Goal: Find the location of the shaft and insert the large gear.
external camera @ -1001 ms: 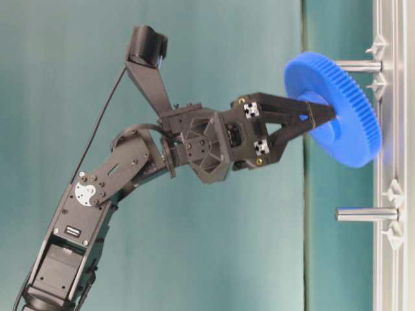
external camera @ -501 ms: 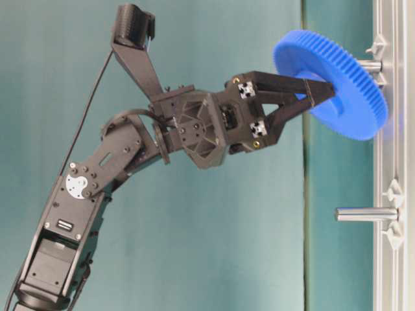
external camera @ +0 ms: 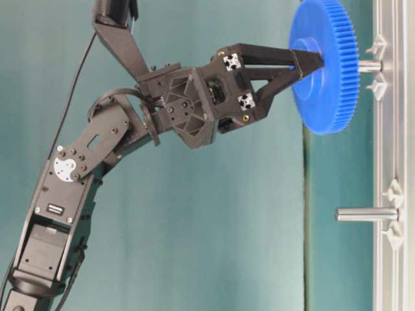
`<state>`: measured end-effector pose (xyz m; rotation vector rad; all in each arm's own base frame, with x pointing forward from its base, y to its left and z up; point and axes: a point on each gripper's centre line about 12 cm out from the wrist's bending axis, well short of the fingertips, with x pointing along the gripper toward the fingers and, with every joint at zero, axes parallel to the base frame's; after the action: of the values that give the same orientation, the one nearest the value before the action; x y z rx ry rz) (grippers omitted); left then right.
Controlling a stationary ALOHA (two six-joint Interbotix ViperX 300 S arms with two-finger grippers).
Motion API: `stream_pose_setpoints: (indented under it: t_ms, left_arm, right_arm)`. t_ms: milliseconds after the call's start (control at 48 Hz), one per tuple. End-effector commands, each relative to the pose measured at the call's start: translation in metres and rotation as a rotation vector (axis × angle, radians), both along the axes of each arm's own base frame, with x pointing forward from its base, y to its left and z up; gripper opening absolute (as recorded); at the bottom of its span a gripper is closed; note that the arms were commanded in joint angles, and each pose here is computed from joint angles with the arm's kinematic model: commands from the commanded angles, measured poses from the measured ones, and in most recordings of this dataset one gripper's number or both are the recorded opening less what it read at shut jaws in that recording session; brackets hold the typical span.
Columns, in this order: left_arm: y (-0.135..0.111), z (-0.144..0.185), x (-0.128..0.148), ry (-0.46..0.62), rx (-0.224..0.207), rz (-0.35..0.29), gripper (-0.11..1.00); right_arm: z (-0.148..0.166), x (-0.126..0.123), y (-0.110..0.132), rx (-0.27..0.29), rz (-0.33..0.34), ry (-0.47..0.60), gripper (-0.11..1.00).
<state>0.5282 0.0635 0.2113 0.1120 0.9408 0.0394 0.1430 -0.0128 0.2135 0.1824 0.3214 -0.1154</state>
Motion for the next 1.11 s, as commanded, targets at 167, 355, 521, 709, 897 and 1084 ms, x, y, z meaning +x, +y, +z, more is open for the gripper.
stream_pose_setpoints:
  t_ms: [167, 355, 521, 709, 897, 1084]
  left_arm:
    - [0.002, 0.019, 0.005, -0.042, 0.019, -0.014, 0.72]
    - [-0.001, 0.020, 0.010, -0.050, 0.018, -0.018, 0.72]
    - [-0.001, 0.016, 0.010, -0.031, 0.015, -0.017, 0.72]
    - [-0.002, 0.016, 0.006, -0.002, 0.011, -0.016, 0.72]
    - [-0.001, 0.021, 0.007, -0.008, 0.012, -0.014, 0.72]
    - [-0.001, 0.027, 0.011, -0.026, 0.013, -0.015, 0.74]
  right_arm:
    - [0.004, 0.002, 0.000, 0.006, -0.004, -0.013, -0.01]
    - [0.004, 0.002, 0.000, 0.007, -0.005, -0.016, -0.01]
    - [0.006, 0.002, -0.001, 0.006, -0.005, -0.033, -0.01]
    - [0.006, 0.002, -0.001, 0.005, -0.005, -0.034, -0.01]
    - [0.006, 0.002, -0.001, 0.005, -0.005, -0.034, -0.01]
    - [0.006, 0.002, -0.001, 0.006, -0.005, -0.033, -0.01]
